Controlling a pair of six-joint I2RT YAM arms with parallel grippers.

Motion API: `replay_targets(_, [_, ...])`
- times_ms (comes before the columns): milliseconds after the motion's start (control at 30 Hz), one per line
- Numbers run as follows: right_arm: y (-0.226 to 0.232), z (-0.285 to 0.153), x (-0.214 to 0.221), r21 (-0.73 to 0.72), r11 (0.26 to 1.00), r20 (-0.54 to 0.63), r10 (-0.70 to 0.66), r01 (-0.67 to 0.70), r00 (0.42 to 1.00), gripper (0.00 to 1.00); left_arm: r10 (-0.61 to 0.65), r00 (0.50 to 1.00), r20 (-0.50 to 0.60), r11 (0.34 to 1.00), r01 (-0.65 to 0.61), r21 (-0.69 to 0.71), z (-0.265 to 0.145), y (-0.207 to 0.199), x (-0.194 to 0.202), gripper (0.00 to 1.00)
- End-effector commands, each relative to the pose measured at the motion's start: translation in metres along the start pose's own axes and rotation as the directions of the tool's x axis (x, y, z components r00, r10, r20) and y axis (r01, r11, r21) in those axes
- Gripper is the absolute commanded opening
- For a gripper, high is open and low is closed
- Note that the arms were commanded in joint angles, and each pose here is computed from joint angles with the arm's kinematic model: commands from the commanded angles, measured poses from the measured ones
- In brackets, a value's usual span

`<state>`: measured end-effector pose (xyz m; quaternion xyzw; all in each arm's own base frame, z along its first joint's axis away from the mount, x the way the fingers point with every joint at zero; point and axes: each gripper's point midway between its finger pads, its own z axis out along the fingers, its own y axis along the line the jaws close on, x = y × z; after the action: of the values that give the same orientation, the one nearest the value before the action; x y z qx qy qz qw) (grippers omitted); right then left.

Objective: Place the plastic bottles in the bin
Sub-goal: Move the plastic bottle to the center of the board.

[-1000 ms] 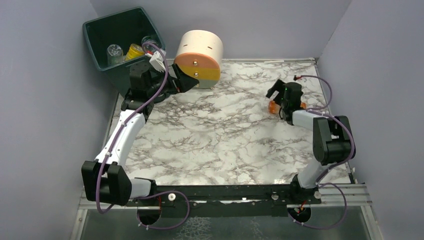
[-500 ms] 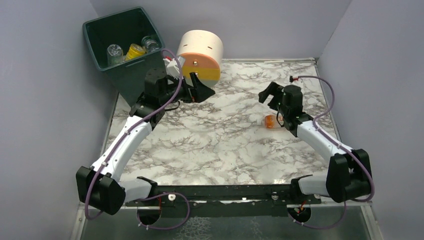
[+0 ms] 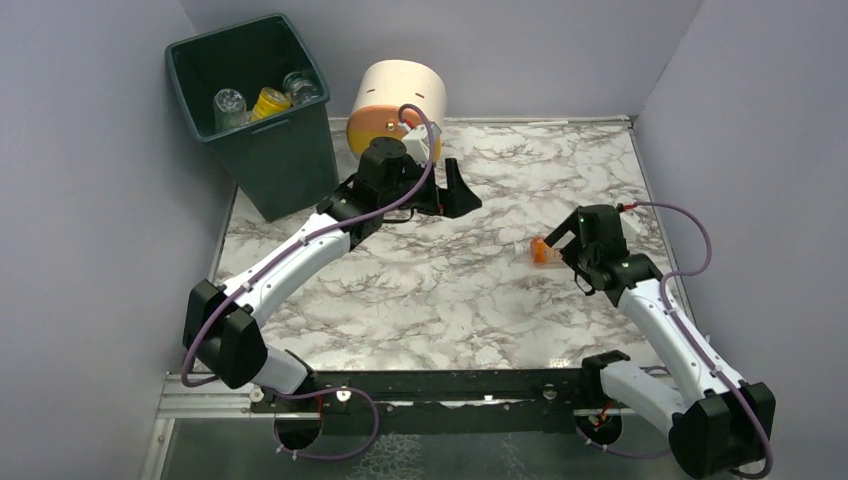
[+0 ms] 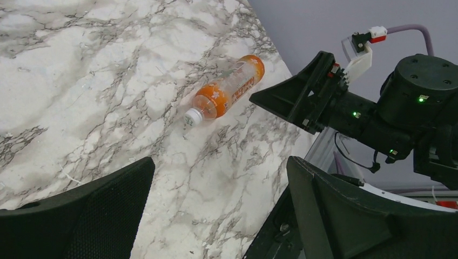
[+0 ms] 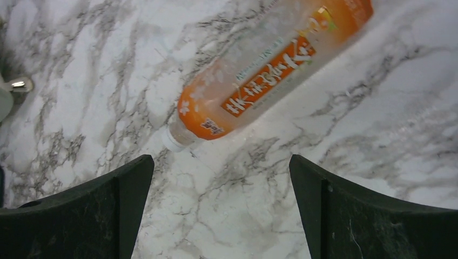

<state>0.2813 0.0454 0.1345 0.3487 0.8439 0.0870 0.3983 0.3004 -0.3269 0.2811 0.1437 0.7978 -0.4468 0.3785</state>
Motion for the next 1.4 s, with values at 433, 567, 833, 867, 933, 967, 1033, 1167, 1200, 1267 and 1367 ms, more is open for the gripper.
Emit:
replay_targets(433, [-0.033, 0.033, 0.01, 0.32, 0.926, 0.027, 0.204, -0.202, 0.979, 1.0, 0.069, 0.997, 0.015, 0.998, -0.069, 0.0, 0.004, -0.011, -0.002, 0.99])
replay_targets(567, [-0.035, 0.044, 0.011, 0.367, 0.903, 0.034, 0.227, -0.223, 0.973, 1.0, 0.072, 0.997, 0.01, 0.997, -0.072, -0.001, 0.003, -0.01, 0.0, 0.99])
replay_targets(833, [-0.022, 0.063, -0.011, 0.249, 0.912, 0.055, 0.323, -0.327, 0.945, 1.0, 0.072, 0.997, 0.003, 0.997, -0.072, -0.005, 0.003, -0.009, 0.002, 0.99])
replay_targets(867, [-0.019, 0.063, -0.014, 0.22, 0.914, 0.057, 0.336, -0.341, 0.94, 1.0, 0.073, 0.997, 0.003, 0.997, -0.073, -0.005, 0.002, -0.009, 0.002, 0.99])
replay_targets(933, [-0.009, 0.062, -0.02, 0.134, 0.927, 0.055, 0.347, -0.351, 0.936, 1.0, 0.075, 0.997, 0.002, 0.997, -0.075, -0.006, 0.001, -0.009, 0.002, 0.99])
replay_targets(967, [-0.009, 0.062, -0.021, 0.113, 0.926, 0.055, 0.357, -0.361, 0.933, 1.0, 0.076, 0.997, 0.002, 0.997, -0.076, -0.007, 0.001, -0.009, 0.001, 0.99])
replay_targets(1033, [-0.011, 0.064, -0.021, 0.094, 0.922, 0.058, 0.372, -0.376, 0.926, 0.99, 0.077, 0.997, 0.0, 0.997, -0.077, -0.01, 0.001, -0.009, 0.001, 0.99])
replay_targets(1167, [-0.011, 0.078, -0.023, 0.108, 0.902, 0.04, 0.416, -0.418, 0.908, 1.0, 0.079, 0.997, -0.01, 0.997, -0.079, -0.011, 0.003, -0.008, 0.002, 0.99])
replay_targets(1200, [-0.009, 0.081, -0.025, 0.111, 0.897, 0.039, 0.426, -0.428, 0.904, 1.0, 0.079, 0.997, -0.012, 0.997, -0.079, -0.013, 0.003, -0.008, 0.002, 0.99])
replay_targets(1267, [-0.005, 0.088, -0.03, 0.111, 0.893, 0.049, 0.434, -0.436, 0.9, 1.0, 0.082, 0.997, -0.016, 0.996, -0.082, -0.016, 0.003, -0.007, 0.002, 0.99])
replay_targets(1367, [-0.003, 0.098, -0.037, 0.13, 0.887, 0.06, 0.44, -0.444, 0.896, 1.0, 0.085, 0.996, -0.018, 0.996, -0.085, -0.021, 0.003, -0.007, 0.001, 0.99])
